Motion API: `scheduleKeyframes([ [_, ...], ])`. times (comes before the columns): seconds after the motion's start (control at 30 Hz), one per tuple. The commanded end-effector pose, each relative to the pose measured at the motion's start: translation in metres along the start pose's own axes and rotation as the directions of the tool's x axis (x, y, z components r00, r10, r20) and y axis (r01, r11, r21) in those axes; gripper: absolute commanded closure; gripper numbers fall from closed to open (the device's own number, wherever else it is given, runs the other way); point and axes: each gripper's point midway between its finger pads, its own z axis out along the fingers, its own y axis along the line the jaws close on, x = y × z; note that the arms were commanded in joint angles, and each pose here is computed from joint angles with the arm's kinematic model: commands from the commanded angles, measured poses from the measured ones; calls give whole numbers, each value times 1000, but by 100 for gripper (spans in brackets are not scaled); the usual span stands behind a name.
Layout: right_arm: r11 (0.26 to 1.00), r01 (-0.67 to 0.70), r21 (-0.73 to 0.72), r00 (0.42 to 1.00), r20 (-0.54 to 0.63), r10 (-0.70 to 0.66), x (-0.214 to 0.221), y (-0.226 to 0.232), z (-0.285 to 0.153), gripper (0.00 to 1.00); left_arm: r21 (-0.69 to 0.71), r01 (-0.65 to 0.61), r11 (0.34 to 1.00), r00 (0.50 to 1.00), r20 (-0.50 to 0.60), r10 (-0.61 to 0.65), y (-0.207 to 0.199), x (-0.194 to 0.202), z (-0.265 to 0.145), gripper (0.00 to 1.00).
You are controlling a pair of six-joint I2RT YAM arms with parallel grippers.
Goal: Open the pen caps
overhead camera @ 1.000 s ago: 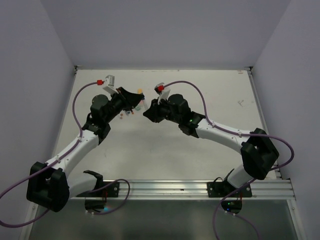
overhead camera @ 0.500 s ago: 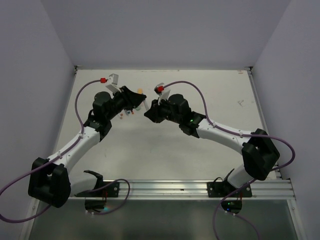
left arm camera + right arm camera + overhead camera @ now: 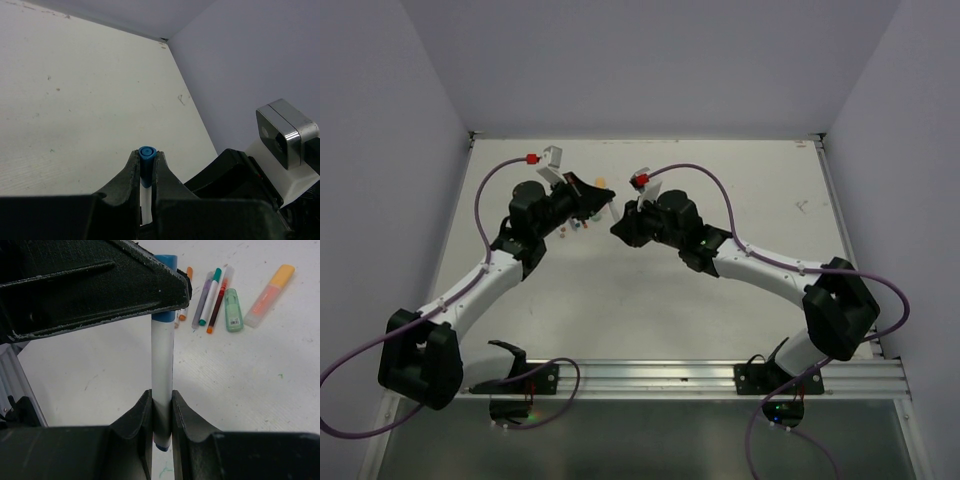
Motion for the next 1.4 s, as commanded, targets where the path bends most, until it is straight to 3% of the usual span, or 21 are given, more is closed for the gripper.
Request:
scheduleKeyframes([
  [0.0,1000,6,-29,999,38,-5,-7,8,-12,100,33,-29,999,993,113,25,-16,-32,5,100],
  [0.33,999,-51,11,997,-63,51,71,-13,-40,100,82,-11,997,952,306,-14,-44,-91,13,100],
  [0.57,996,-81,43,994,-67,84,95,-23,-61,100,77,-25,997,912,410,-9,-50,-117,12,100],
  [0.9,992,-106,72,990,-88,112,118,-31,-76,100,54,-22,998,880,474,-6,-50,-135,8,100],
  [1.1,981,-123,150,990,-53,132,112,-42,-88,100,-44,-31,999,963,265,42,-22,-101,49,100],
  [1.17,970,-145,197,986,-47,157,113,-49,-92,100,-116,-21,993,991,131,37,4,-74,68,100],
  [1.2,961,-155,230,986,-27,165,109,-54,-93,100,-198,-23,980,1000,16,27,33,-43,78,100],
  [1.37,938,-170,303,985,18,172,98,-65,-103,100,-353,-87,932,960,-280,-17,79,17,103,100],
])
